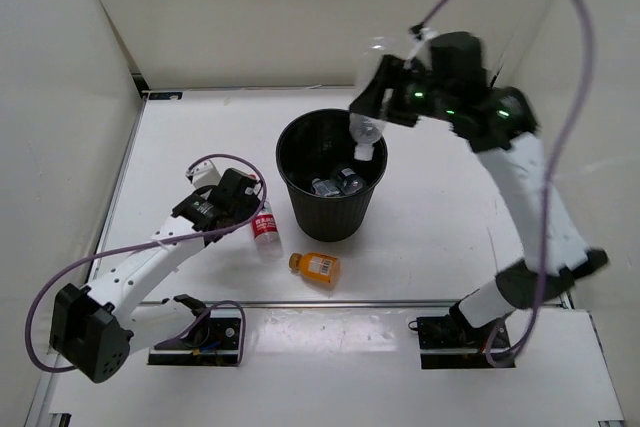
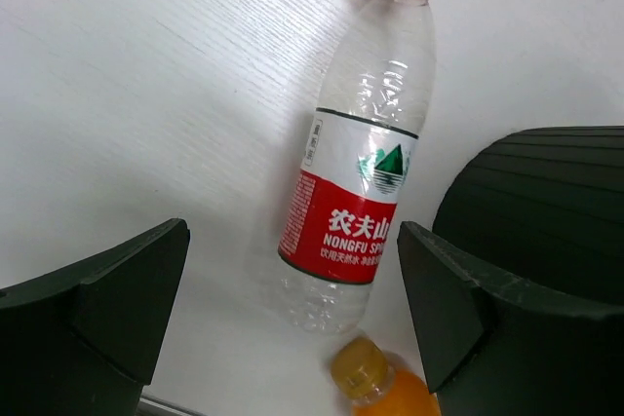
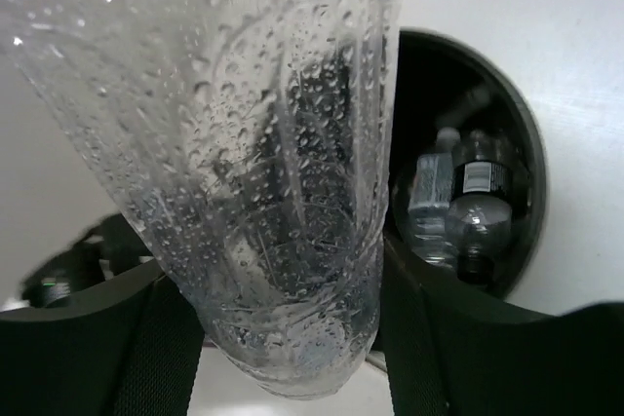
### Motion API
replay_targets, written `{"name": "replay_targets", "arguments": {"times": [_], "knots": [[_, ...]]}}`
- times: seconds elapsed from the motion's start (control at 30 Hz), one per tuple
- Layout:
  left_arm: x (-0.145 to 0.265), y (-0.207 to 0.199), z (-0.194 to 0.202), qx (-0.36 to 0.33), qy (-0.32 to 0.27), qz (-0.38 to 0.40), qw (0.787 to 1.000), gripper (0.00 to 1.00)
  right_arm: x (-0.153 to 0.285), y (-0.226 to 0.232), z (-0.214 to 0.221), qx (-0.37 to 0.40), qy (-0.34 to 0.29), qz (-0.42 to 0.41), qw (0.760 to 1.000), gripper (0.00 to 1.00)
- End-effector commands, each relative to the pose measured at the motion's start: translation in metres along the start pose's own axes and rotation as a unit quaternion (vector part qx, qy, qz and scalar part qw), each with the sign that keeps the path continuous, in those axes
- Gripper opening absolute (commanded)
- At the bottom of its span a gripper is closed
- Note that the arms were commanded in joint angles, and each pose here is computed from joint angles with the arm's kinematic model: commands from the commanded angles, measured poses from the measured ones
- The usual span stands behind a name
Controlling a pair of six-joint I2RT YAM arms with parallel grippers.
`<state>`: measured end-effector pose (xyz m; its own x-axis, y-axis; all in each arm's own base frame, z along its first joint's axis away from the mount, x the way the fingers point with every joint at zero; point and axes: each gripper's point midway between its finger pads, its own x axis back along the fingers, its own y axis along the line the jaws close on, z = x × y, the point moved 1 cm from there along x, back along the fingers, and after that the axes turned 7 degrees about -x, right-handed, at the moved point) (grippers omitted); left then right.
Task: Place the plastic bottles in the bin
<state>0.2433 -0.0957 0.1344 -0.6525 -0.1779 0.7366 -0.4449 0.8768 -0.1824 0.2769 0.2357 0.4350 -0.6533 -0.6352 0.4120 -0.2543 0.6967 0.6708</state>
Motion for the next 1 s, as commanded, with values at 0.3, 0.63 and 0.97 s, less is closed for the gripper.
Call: {"name": "replay_targets", "arguments": {"times": [0.3, 0.63, 0.97], "knots": [[-0.047, -0.036, 0.003, -0.057, 0.057, 0.038, 0.996, 1.0, 0.012, -0.001, 0.029, 0.026, 0.06, 0.033, 0.997, 1.0], [-0.078, -0.054, 0.025, -0.096, 0.116, 0.043, 0.988, 1.0, 0.07, 0.0, 0.028, 0.016, 0.016, 0.011, 1.0, 1.0], [-0.071, -0.041, 0.011, -0.062, 0.122, 0.039, 0.99, 0.45, 0.09, -0.019, 0.036, 0.006, -0.005, 0.046, 0.999, 1.0]]}}
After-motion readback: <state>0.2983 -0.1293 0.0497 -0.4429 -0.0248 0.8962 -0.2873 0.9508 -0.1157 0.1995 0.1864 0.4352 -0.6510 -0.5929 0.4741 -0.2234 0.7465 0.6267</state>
